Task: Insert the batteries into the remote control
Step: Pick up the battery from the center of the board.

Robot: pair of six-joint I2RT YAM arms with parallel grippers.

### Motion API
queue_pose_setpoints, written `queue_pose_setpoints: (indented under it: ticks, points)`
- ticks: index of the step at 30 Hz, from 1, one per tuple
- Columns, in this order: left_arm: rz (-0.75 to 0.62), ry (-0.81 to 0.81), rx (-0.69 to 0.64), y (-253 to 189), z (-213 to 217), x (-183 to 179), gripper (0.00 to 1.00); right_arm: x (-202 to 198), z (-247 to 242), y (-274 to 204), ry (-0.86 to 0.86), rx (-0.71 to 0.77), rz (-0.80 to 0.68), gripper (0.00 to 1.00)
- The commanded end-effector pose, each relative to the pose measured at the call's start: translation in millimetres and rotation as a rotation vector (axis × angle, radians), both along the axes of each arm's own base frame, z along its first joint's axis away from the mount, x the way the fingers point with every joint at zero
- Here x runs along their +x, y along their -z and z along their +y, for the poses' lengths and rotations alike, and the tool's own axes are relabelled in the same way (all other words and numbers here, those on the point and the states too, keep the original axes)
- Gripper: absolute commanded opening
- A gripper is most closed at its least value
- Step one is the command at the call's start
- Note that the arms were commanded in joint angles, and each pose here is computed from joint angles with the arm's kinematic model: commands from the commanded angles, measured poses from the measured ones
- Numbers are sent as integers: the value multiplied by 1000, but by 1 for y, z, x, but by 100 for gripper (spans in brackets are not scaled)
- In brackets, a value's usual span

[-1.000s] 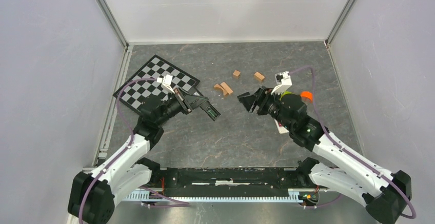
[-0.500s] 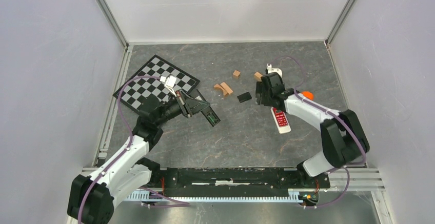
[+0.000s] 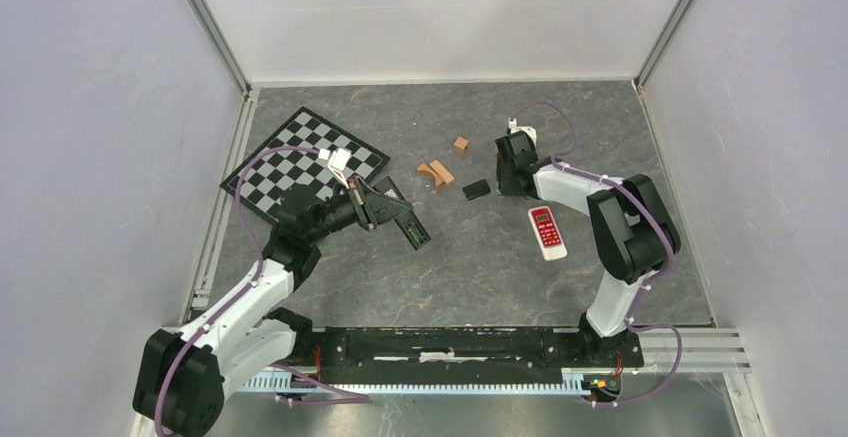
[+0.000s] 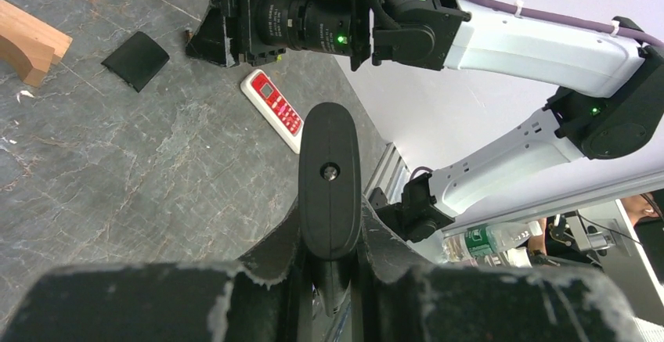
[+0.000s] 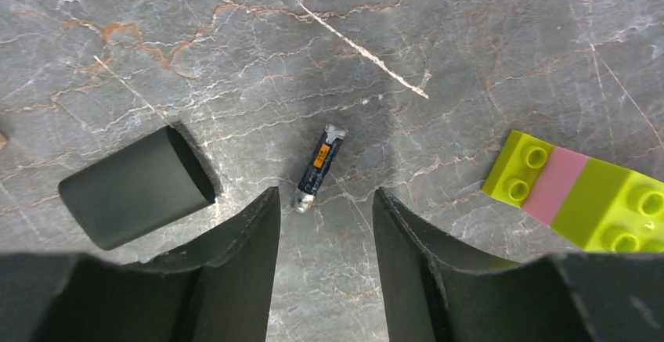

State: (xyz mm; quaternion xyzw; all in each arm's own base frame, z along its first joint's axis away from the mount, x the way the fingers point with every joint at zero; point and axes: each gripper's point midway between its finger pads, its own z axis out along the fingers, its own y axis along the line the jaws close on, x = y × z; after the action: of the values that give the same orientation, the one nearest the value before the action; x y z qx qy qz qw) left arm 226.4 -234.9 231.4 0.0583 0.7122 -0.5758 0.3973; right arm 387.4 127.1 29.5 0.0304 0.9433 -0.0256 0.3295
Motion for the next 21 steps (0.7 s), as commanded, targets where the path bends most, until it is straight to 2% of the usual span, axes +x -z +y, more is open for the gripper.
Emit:
queue_pose_setpoints:
  ticks: [1,9,16,18,21]
  points:
    - [-72,18,-7,-13,-1,0,2,27,4,-9,6,-4,-74,50]
    - [11,-98,107,4,13,10,2,23,-7,2,13,-76,-34,42]
    - [29,-127,123,8,18,9,2,11,-8,12,-28,-77,13,5]
    - [41,-129,121,9,18,10,2,8,-4,13,-61,-56,30,0]
    - [71,-129,120,14,17,11,2,3,3,11,-107,-23,29,0]
